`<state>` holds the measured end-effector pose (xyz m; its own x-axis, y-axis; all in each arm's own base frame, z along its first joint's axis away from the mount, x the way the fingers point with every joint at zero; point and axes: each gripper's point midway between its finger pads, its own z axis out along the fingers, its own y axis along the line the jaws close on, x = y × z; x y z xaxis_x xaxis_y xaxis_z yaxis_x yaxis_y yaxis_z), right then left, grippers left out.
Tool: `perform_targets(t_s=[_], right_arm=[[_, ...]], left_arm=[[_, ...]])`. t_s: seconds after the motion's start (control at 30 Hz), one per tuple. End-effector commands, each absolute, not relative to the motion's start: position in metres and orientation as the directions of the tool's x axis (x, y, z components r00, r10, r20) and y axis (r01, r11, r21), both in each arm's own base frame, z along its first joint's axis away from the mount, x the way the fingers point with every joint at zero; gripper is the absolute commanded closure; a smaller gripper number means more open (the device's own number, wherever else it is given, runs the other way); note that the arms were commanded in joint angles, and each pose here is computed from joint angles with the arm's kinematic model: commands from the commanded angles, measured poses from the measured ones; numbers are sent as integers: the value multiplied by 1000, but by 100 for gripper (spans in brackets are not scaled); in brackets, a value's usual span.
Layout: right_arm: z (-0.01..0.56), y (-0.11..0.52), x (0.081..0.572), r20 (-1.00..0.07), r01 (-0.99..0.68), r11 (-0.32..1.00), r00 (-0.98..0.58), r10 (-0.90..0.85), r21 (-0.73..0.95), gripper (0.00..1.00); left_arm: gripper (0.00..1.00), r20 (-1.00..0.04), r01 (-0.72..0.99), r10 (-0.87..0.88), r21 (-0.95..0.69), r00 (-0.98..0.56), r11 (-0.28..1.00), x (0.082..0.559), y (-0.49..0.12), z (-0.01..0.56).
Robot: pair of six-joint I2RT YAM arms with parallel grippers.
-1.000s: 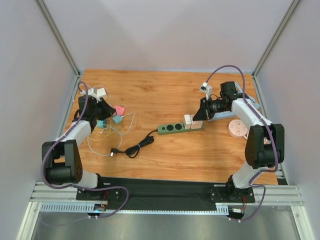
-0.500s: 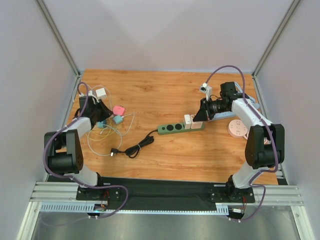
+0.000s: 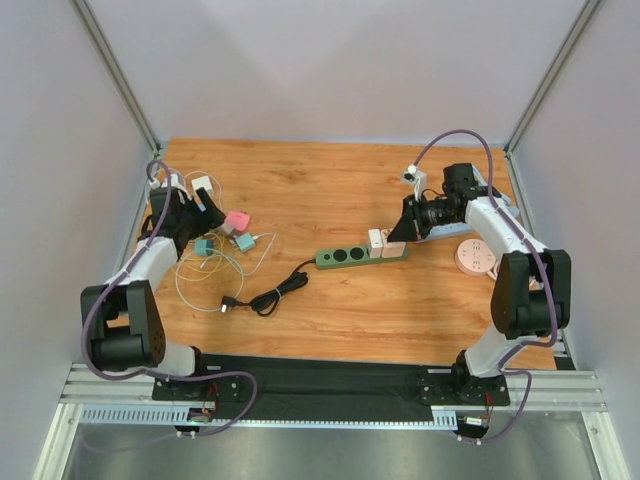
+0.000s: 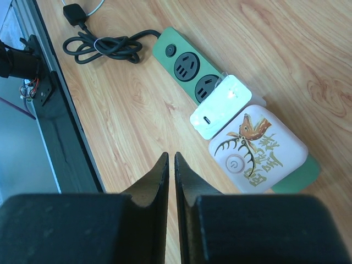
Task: Pull the plug off the socket
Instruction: Place the plug at the center of the board.
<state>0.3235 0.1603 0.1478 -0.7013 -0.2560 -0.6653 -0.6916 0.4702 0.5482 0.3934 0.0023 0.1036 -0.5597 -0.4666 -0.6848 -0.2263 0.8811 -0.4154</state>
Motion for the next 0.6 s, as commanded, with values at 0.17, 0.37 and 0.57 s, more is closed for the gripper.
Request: perform_targets(t_s=[0.17,0.37,0.57], right_arm=[[176,157,328,-754,-770,466,-595,-279,435,90],[175,150,330,-767,-786,492,-561,-313,374,89],[175,146,331,-774,-794,508,-538,-333,333,87]], left_arm=[[0,-829,18,-330,-378,-453,926,398,-12,191],[0,-861,230,-197,-333,-468,914,388,-56,214],[0,-889,434,-29,-250,-456,865,375,-106,225]])
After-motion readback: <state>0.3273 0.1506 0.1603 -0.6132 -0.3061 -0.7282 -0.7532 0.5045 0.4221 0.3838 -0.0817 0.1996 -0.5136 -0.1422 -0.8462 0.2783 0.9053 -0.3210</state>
